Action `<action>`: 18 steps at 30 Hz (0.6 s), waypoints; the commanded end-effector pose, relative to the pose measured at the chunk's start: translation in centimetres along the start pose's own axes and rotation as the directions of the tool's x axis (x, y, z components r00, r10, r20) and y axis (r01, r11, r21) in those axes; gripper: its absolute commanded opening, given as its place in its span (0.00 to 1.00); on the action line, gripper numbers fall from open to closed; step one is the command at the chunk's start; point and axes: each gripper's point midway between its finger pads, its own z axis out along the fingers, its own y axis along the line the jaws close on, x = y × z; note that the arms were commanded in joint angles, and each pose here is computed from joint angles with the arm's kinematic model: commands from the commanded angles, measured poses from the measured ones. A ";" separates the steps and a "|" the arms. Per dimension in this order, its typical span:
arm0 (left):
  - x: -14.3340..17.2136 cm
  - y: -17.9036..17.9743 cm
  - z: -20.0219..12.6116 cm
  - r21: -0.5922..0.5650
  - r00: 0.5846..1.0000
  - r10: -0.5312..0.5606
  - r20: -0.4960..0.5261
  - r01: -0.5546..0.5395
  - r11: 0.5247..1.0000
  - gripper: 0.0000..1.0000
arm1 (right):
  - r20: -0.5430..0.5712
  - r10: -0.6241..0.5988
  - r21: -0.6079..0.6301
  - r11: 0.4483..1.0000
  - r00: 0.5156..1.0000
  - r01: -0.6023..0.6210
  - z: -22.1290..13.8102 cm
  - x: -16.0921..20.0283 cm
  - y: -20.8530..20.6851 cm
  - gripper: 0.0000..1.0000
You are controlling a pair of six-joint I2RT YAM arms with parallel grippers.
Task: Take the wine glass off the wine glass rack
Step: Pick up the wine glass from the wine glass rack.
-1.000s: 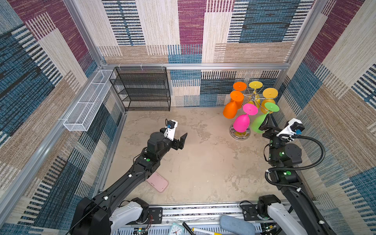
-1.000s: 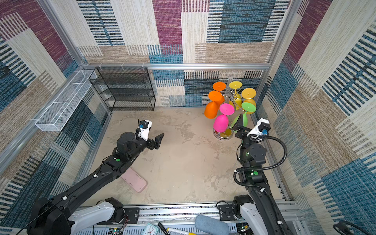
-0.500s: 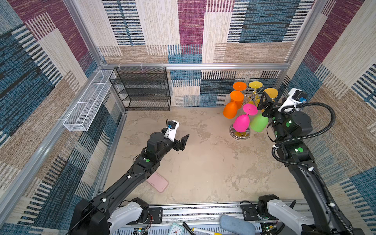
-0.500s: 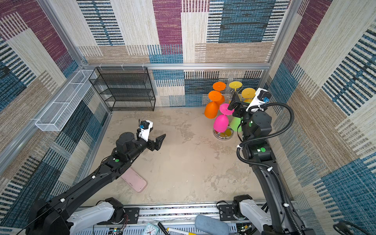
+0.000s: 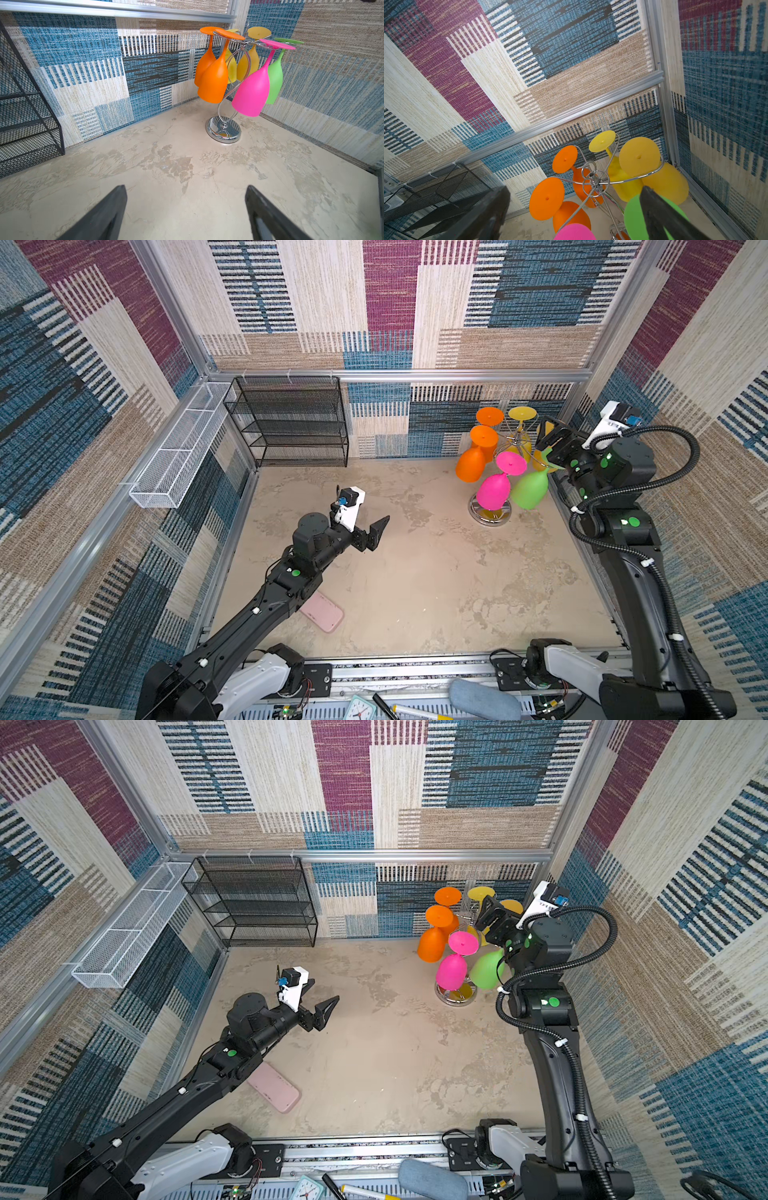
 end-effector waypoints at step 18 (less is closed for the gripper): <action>-2.3 -2.5 -0.7 0.138 0.996 -0.012 0.090 -0.001 0.990 0.90 | -0.182 0.419 -0.140 0.884 0.890 -0.445 -3.2 0.5 -8.7 0.95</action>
